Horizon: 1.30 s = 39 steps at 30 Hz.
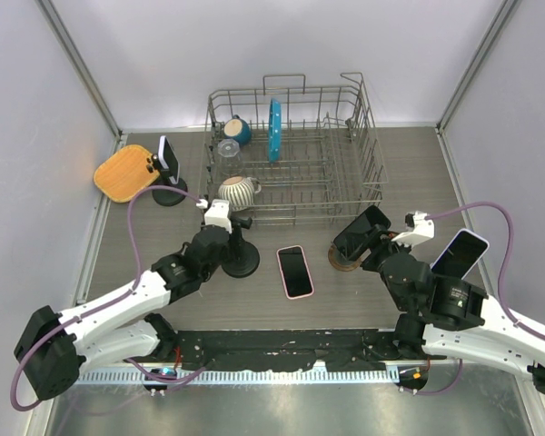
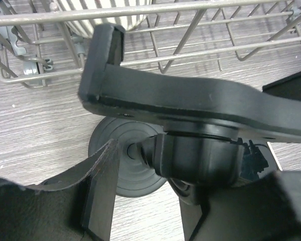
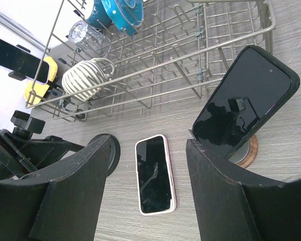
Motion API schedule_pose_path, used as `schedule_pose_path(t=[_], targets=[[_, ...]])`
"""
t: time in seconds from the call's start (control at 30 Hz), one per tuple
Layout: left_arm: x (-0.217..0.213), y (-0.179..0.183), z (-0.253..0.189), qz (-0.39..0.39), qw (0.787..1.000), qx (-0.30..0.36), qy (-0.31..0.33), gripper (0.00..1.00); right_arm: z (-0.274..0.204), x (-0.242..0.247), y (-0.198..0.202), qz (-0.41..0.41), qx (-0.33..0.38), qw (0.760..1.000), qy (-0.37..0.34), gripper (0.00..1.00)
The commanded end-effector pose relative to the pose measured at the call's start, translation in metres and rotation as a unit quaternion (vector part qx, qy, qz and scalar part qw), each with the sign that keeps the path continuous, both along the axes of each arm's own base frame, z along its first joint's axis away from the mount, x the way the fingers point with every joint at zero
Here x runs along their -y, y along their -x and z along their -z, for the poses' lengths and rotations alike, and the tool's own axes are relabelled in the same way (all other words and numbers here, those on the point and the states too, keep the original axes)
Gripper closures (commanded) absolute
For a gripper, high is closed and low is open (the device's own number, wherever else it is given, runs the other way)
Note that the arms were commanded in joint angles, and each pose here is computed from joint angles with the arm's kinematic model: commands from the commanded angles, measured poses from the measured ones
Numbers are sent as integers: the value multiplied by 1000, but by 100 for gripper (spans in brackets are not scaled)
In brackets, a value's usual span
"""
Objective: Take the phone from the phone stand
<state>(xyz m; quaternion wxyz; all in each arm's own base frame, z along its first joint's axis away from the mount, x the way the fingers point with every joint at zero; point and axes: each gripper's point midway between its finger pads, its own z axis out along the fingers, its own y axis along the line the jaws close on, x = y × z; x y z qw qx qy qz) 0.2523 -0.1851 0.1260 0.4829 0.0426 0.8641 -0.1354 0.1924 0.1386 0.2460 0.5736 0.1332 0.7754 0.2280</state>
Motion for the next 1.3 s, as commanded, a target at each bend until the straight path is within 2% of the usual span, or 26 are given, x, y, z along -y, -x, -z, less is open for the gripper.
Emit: schedule_pose_path(t=[0.0, 0.17, 0.27, 0.3, 0.37, 0.53, 0.57, 0.67, 0.7, 0.83, 0.97, 1.2, 1.27], targets=[[0, -17, -33, -19, 997, 72, 35, 51, -7, -3, -2, 0, 12, 1000, -17, 33], [5, -22, -36, -17, 994, 96, 50, 51, -5, -5, -1, -5, 10, 1000, -18, 33], [5, -24, -35, -20, 993, 100, 50, 55, -5, -4, -1, -6, 11, 1000, -17, 34], [4, -24, -33, -21, 994, 99, 48, 60, -6, -5, 0, -8, 11, 1000, -19, 34], [1, -24, -35, -24, 993, 102, 47, 64, -6, -3, 0, -7, 12, 1000, -22, 34], [-22, -16, -34, -54, 994, 91, 16, 85, -5, -2, 0, -6, 13, 1000, -21, 34], [-31, -15, -41, -71, 992, 99, 16, 92, -5, -3, 0, -7, 13, 1000, -21, 34], [-56, -10, -45, -113, 988, 103, -10, 100, -4, -3, 0, -8, 12, 1000, -18, 34], [-64, -9, -57, -131, 985, 113, -5, 100, -4, -3, 0, -7, 12, 1000, -17, 34], [-101, -3, -64, -190, 974, 102, -63, 100, -4, -3, 0, -7, 13, 1000, -14, 34], [-130, -3, -81, -246, 960, 102, -90, 100, -8, -2, 0, -10, 17, 1000, -12, 34], [-183, -25, -120, -319, 938, 113, -72, 100, -23, 8, 4, -18, 34, 999, -1, 34], [-187, -37, -124, -308, 943, 107, -71, 100, -27, 15, 4, -12, 41, 999, 7, 34]])
